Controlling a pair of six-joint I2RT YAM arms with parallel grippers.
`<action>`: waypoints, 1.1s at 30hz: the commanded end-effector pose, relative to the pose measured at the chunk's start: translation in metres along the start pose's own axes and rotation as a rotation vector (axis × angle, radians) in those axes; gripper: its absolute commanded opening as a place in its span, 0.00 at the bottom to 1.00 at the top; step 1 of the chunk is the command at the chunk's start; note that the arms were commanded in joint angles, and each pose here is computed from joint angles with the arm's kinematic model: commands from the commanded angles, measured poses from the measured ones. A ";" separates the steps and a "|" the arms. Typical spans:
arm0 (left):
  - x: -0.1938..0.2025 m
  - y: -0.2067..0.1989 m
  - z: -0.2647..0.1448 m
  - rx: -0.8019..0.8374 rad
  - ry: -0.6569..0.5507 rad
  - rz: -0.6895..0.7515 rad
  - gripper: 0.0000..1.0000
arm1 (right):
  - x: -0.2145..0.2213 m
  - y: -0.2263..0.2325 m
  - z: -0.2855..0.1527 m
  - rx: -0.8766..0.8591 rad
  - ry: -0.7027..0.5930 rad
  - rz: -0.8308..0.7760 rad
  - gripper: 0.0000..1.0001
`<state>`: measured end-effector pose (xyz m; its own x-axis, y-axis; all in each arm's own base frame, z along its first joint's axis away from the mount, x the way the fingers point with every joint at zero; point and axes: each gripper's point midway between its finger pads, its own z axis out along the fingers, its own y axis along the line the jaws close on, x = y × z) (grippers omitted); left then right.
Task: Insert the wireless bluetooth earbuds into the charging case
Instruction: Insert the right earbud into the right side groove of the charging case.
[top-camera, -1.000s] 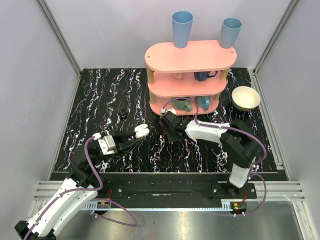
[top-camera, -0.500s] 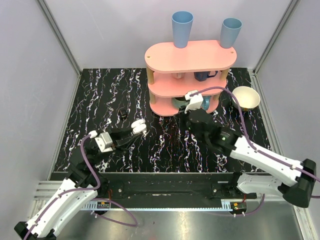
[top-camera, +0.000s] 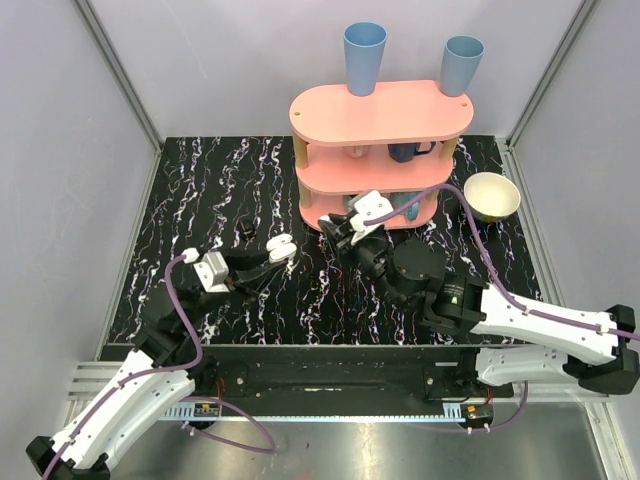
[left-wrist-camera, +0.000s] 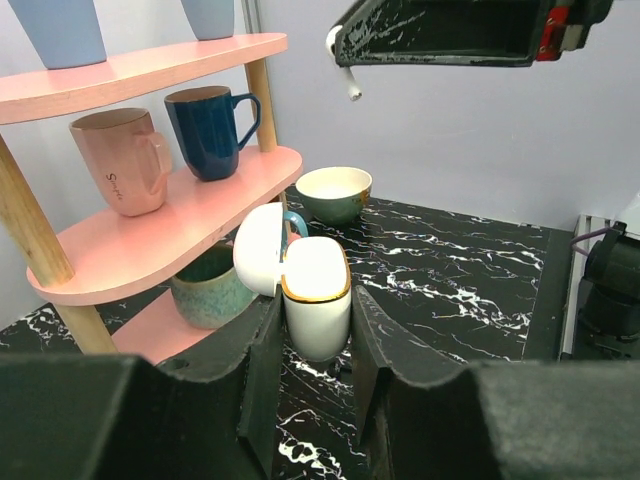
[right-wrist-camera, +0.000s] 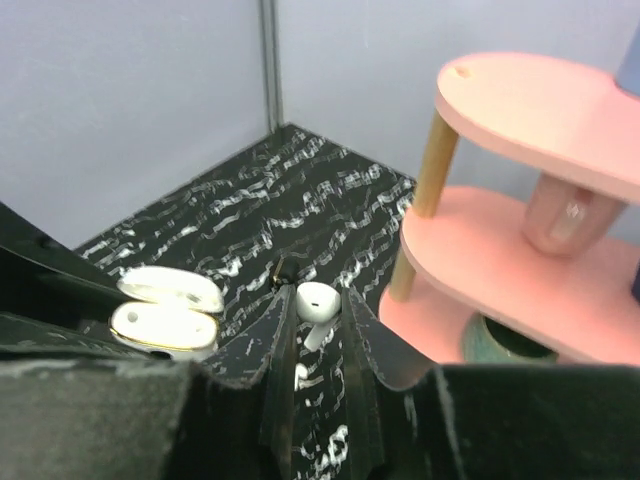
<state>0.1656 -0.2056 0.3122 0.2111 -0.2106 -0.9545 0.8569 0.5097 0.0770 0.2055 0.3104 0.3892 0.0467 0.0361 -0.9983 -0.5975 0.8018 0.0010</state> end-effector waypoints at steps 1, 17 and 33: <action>-0.036 -0.001 0.005 0.004 -0.093 0.019 0.00 | -0.050 0.014 0.008 -0.006 -0.119 -0.036 0.16; -0.047 0.015 0.008 -0.101 -0.129 -0.109 0.00 | -0.042 0.049 0.018 -0.075 -0.154 -0.059 0.16; -0.055 -0.002 0.006 -0.003 -0.209 -0.057 0.00 | -0.037 0.068 0.022 -0.136 -0.167 0.036 0.15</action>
<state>0.1662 -0.2006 0.3494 0.1956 -0.3721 -0.9074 0.8544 0.5188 -0.0285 0.1895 0.3701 0.4092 0.1612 0.0635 -0.9849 -0.6655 0.7439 -0.0610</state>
